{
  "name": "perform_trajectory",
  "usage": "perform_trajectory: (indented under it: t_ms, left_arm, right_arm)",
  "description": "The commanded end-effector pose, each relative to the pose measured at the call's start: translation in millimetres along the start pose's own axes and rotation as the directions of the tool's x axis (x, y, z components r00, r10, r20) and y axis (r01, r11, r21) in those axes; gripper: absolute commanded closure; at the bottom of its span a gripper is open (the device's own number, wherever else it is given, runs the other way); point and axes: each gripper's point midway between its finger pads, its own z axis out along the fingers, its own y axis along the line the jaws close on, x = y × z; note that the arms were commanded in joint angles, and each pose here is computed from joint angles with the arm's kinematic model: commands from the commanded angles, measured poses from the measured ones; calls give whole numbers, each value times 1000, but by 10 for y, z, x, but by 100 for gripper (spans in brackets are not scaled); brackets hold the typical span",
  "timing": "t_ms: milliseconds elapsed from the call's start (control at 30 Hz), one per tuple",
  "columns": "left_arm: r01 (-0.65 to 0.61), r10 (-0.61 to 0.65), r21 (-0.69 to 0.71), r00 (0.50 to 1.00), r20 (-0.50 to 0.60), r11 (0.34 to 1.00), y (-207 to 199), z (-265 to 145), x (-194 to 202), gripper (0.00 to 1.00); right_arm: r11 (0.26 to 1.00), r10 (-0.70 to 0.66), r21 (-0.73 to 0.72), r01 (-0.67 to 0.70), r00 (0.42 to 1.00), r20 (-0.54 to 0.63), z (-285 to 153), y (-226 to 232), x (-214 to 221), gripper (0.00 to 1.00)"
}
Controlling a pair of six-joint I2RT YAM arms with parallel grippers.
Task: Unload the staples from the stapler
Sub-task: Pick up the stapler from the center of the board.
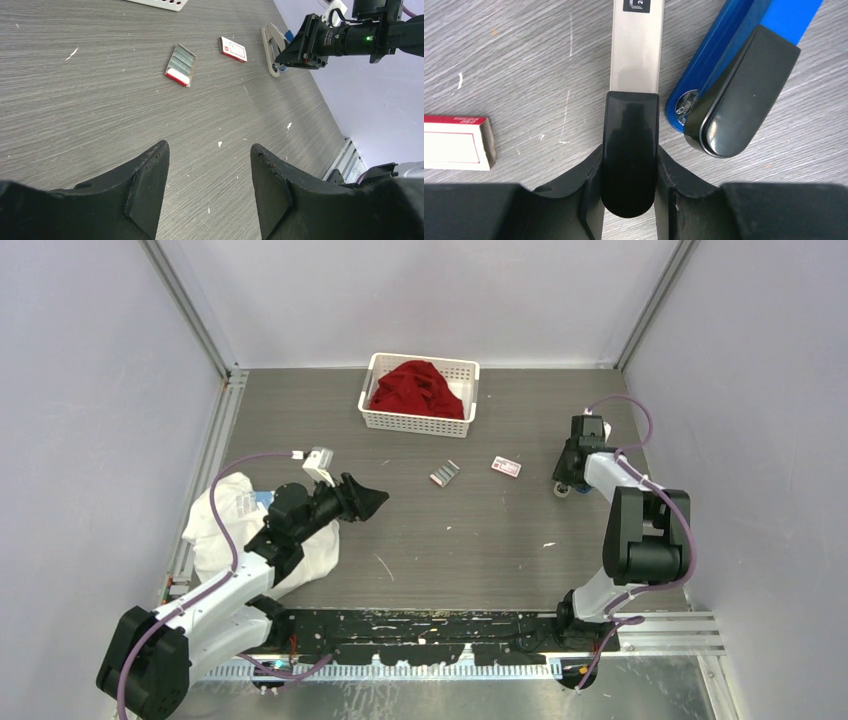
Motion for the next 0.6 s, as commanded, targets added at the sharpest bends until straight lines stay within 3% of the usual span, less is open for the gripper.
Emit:
perform_trajectory:
  t_ms: [0, 267, 367, 567]
  left_arm:
    - [-25, 21, 73, 998, 55, 997, -170, -18, -170, 39]
    - [-34, 27, 162, 999, 45, 986, -323, -24, -152, 40]
    - [-38, 28, 218, 998, 47, 975, -417, -19, -154, 40]
    - [-49, 41, 365, 999, 31, 930, -662, -18, -84, 41]
  right_arm:
    - [991, -31, -125, 46, 993, 115, -285, 178, -310, 99]
    - [908, -153, -358, 217, 968, 198, -766, 495, -313, 99]
    - [841, -206, -446, 307, 943, 261, -989, 663, -299, 99]
    - [637, -296, -595, 490, 869, 397, -1458, 1005, -156, 99]
